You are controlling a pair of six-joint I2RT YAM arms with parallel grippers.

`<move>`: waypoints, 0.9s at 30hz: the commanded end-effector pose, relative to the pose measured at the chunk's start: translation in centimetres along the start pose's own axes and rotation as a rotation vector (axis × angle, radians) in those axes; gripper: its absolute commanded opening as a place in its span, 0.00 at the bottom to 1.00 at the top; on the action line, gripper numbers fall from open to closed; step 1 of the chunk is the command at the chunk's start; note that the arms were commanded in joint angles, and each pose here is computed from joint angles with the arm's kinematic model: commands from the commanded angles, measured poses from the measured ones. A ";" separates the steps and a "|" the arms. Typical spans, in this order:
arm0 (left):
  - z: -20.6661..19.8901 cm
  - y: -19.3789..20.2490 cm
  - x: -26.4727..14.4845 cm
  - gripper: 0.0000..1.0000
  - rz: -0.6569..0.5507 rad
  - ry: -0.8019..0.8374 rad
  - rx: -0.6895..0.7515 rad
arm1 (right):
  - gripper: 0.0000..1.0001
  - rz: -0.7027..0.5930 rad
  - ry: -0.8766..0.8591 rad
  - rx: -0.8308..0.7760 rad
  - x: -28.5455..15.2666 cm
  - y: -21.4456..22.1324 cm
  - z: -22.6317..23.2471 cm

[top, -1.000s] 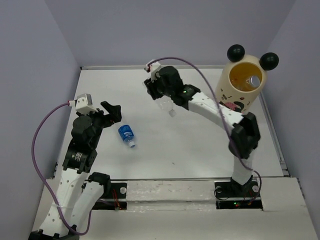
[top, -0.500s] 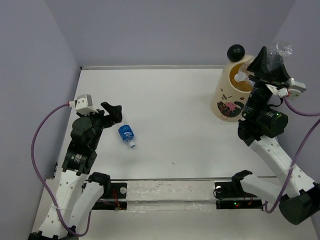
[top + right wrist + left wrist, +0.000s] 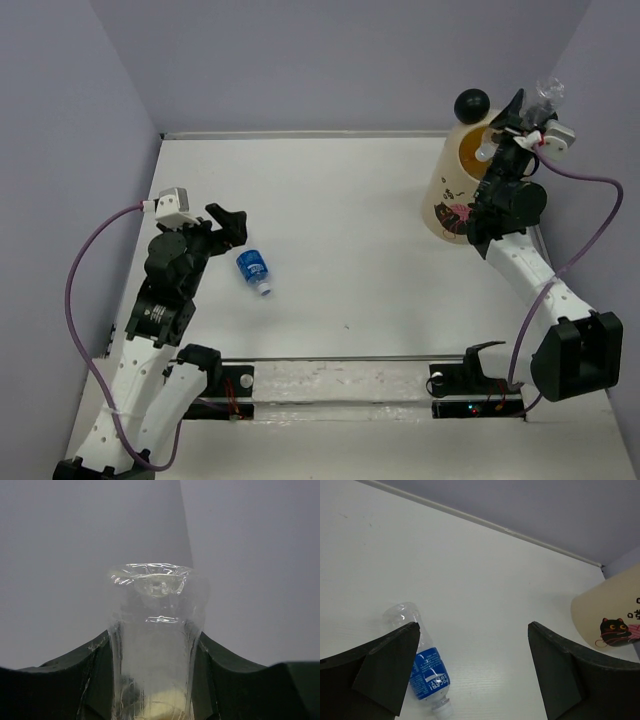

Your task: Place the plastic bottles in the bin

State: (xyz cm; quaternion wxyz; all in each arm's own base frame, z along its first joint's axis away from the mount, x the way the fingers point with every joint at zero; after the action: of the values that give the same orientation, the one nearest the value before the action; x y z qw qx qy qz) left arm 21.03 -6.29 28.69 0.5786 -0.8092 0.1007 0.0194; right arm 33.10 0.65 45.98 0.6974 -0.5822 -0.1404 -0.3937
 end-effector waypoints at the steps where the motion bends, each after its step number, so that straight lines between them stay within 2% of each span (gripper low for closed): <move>1: -0.6 -1.1 0.2 0.99 -0.033 0.027 0.015 | 0.13 -0.054 0.045 0.099 1.1 -0.7 -1.4; 10: -0.2 -0.8 0.6 0.99 -0.014 -0.001 0.022 | 0.14 0.063 0.002 0.098 1.0 4.4 -0.9; 18: 0.0 -0.7 0.8 0.99 -0.011 -0.011 0.028 | 0.15 0.154 0.082 0.088 -0.3 9.1 -3.2; 21: 0.0 -0.8 0.8 0.99 -0.012 -0.010 0.027 | 0.28 0.190 0.092 0.102 -1.3 10.1 -3.8; 23: 0.1 -0.7 0.8 0.99 -0.011 -0.012 0.027 | 0.46 0.224 0.077 0.133 -1.8 10.6 -3.6; 27: 0.2 -0.8 0.8 0.99 -0.016 -0.018 0.007 | 0.70 0.327 0.028 0.149 -2.0 10.8 -2.7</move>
State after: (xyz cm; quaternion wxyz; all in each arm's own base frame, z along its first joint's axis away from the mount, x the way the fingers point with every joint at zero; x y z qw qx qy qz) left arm 21.73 -6.28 27.85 0.5853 -0.8026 0.1088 0.0374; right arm 39.15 -1.47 35.73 0.7703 -0.5558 -0.0617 -0.3064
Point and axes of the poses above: each gripper's point midway between its finger pads, its own x axis out along the fingers, its own z axis along the line the jaws close on, y = z × x, the point moved 6 cm from there along -x, back along the fingers, and after that the axes turned 7 degrees about x, right-handed, at the moved point
